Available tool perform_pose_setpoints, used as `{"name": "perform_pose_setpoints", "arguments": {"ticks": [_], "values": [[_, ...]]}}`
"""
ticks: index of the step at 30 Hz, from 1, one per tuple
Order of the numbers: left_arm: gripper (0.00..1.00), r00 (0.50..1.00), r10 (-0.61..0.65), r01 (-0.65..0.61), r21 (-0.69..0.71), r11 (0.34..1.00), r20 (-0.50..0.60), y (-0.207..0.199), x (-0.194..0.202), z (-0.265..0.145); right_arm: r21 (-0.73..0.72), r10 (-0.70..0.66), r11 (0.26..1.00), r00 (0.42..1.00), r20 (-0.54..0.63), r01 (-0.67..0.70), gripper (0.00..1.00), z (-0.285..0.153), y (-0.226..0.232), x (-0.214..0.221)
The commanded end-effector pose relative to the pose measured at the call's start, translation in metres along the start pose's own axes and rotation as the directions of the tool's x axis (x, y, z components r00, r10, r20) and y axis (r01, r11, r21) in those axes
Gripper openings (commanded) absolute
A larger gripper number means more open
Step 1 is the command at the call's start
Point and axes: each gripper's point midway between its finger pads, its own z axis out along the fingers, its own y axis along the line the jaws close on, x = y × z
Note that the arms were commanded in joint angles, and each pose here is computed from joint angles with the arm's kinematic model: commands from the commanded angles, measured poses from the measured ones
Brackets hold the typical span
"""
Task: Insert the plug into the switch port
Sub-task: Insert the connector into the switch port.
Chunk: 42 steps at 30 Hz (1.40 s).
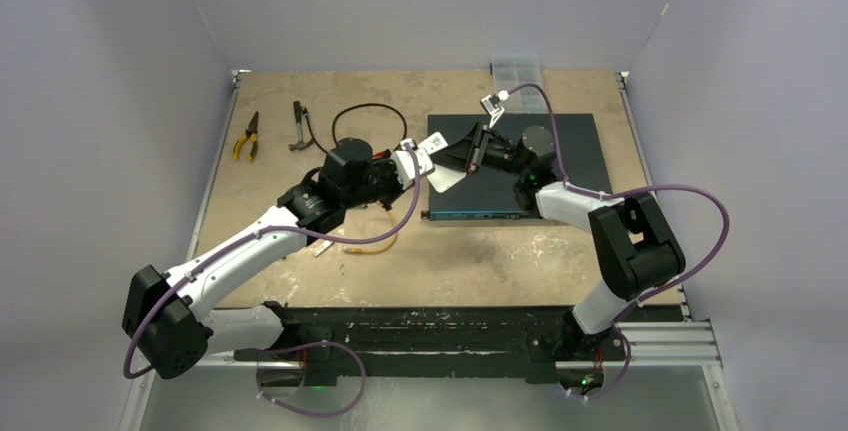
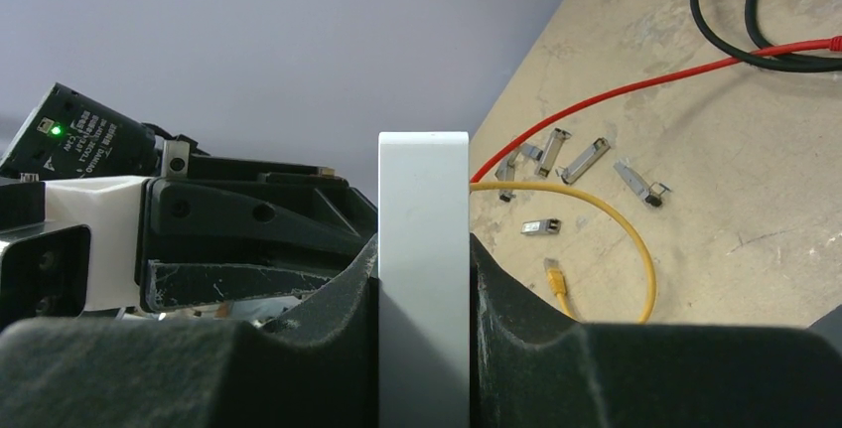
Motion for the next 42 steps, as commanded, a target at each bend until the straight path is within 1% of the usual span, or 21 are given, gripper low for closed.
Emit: {"name": "perform_pose_setpoints", "arguments": {"ticks": [1, 4, 8, 12, 14, 18, 22, 26, 33, 35, 38, 42], "values": [[0.0, 0.881, 0.161, -0.112, -0.136, 0.984, 0.444, 0.031, -0.131, -0.012, -0.153, 0.025, 0.985, 0.941, -0.338, -0.081, 0.0, 0.012, 0.051, 0.086], [0.0, 0.869, 0.106, -0.071, -0.09, 0.993, 0.483, 0.022, -0.138, -0.007, -0.152, 0.03, 0.985, 0.941, -0.337, -0.086, 0.0, 0.016, 0.051, 0.088], [0.0, 0.867, 0.103, -0.055, -0.112, 0.992, 0.487, 0.007, -0.139, -0.001, -0.149, 0.042, 0.984, 0.946, -0.322, -0.094, 0.0, 0.019, 0.05, 0.088], [0.0, 0.846, 0.092, -0.04, -0.109, 0.993, 0.525, -0.005, -0.142, -0.002, -0.162, 0.052, 0.981, 0.947, -0.316, -0.108, 0.0, 0.019, 0.052, 0.086], [0.0, 0.854, 0.105, -0.049, -0.123, 0.991, 0.51, -0.002, -0.141, -0.001, -0.169, 0.05, 0.98, 0.947, -0.319, -0.109, 0.0, 0.019, 0.054, 0.086], [0.0, 0.847, 0.169, -0.082, -0.19, 0.978, 0.504, 0.011, -0.151, -0.014, -0.152, 0.046, 0.983, 0.944, -0.328, -0.101, 0.0, 0.018, 0.048, 0.089], [0.0, 0.841, 0.169, -0.1, -0.16, 0.982, 0.514, 0.009, -0.161, -0.011, -0.143, 0.046, 0.985, 0.94, -0.338, -0.1, 0.0, 0.018, 0.046, 0.094], [0.0, 0.823, 0.137, -0.08, -0.126, 0.989, 0.551, 0.004, -0.165, 0.001, -0.16, 0.034, 0.983, 0.935, -0.352, -0.096, 0.0, 0.023, 0.053, 0.098], [0.0, 0.774, 0.168, -0.077, -0.174, 0.982, 0.61, 0.016, -0.196, -0.011, -0.141, 0.057, 0.983, 0.925, -0.375, -0.118, 0.0, 0.023, 0.047, 0.114], [0.0, 0.778, 0.164, -0.09, -0.152, 0.984, 0.607, 0.013, -0.197, -0.007, -0.143, 0.06, 0.982, 0.922, -0.383, -0.123, 0.0, 0.021, 0.048, 0.116], [0.01, 0.811, 0.141, -0.094, -0.112, 0.989, 0.568, 0.005, -0.18, 0.0, -0.145, 0.057, 0.982, 0.929, -0.365, -0.117, 0.0, 0.019, 0.05, 0.107], [0.15, 0.851, 0.13, -0.09, -0.104, 0.991, 0.509, -0.001, -0.153, -0.007, -0.137, 0.048, 0.986, 0.951, -0.307, -0.094, 0.0, 0.012, 0.047, 0.082]]}}
